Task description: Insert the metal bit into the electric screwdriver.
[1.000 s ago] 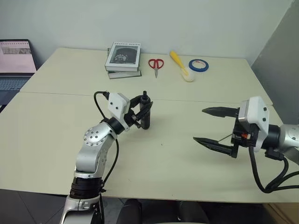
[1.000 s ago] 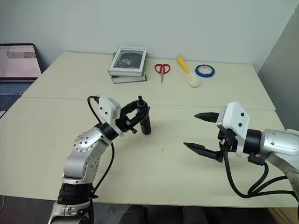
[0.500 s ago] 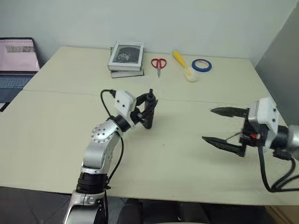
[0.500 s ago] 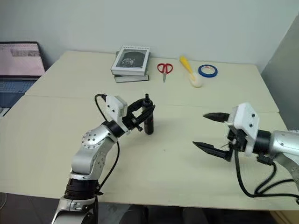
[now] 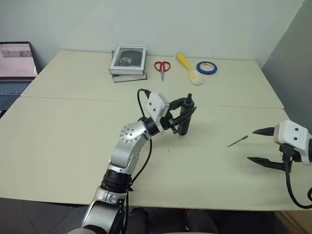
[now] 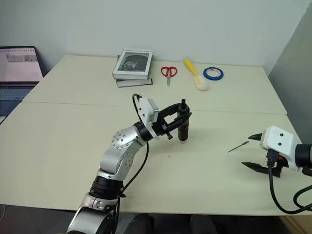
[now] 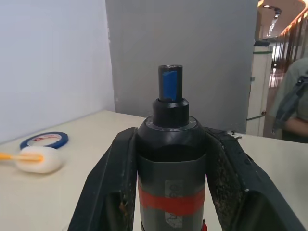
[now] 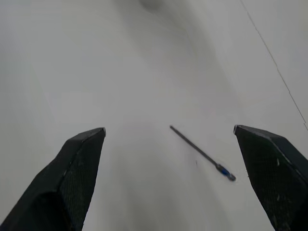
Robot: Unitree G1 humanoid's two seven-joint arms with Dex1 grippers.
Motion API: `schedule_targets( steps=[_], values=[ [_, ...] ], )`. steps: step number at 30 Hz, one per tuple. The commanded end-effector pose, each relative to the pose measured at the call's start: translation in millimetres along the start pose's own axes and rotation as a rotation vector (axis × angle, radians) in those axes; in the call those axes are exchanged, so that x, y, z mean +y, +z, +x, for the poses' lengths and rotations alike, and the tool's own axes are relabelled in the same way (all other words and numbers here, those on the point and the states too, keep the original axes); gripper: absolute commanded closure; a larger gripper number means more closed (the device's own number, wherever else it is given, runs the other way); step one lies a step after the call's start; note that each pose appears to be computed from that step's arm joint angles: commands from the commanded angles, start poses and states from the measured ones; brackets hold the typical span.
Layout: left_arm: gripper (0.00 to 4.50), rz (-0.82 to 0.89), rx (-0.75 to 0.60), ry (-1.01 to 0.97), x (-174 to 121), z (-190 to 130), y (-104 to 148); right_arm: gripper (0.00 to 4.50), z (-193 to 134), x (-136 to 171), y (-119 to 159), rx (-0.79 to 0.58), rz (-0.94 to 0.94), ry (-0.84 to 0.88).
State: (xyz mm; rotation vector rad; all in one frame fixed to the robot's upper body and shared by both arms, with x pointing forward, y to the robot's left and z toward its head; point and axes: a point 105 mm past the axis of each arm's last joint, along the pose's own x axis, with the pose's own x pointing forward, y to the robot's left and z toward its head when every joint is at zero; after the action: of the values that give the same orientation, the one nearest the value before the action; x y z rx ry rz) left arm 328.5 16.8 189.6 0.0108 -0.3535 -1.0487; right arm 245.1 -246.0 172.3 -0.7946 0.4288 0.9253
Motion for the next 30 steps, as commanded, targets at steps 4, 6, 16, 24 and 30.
schedule_targets(
  steps=[4,6,16,24,30],
  values=[
    [2.85,0.039,-0.058,-0.021,-10,5,9,0.00,6,-30,-21,0.181,-0.199,0.057],
    [2.85,0.040,-0.050,-0.023,-11,5,8,0.00,13,-37,-25,0.219,-0.238,0.118],
    [2.85,0.054,-0.032,-0.020,-13,2,9,0.00,49,-66,-37,0.330,-0.398,0.336],
    [2.85,0.061,-0.021,-0.007,-14,0,9,0.00,65,-70,-45,0.360,-0.467,0.450],
    [2.85,0.063,-0.015,0.006,-13,-2,10,0.00,72,-69,-51,0.376,-0.521,0.478]
  ],
)
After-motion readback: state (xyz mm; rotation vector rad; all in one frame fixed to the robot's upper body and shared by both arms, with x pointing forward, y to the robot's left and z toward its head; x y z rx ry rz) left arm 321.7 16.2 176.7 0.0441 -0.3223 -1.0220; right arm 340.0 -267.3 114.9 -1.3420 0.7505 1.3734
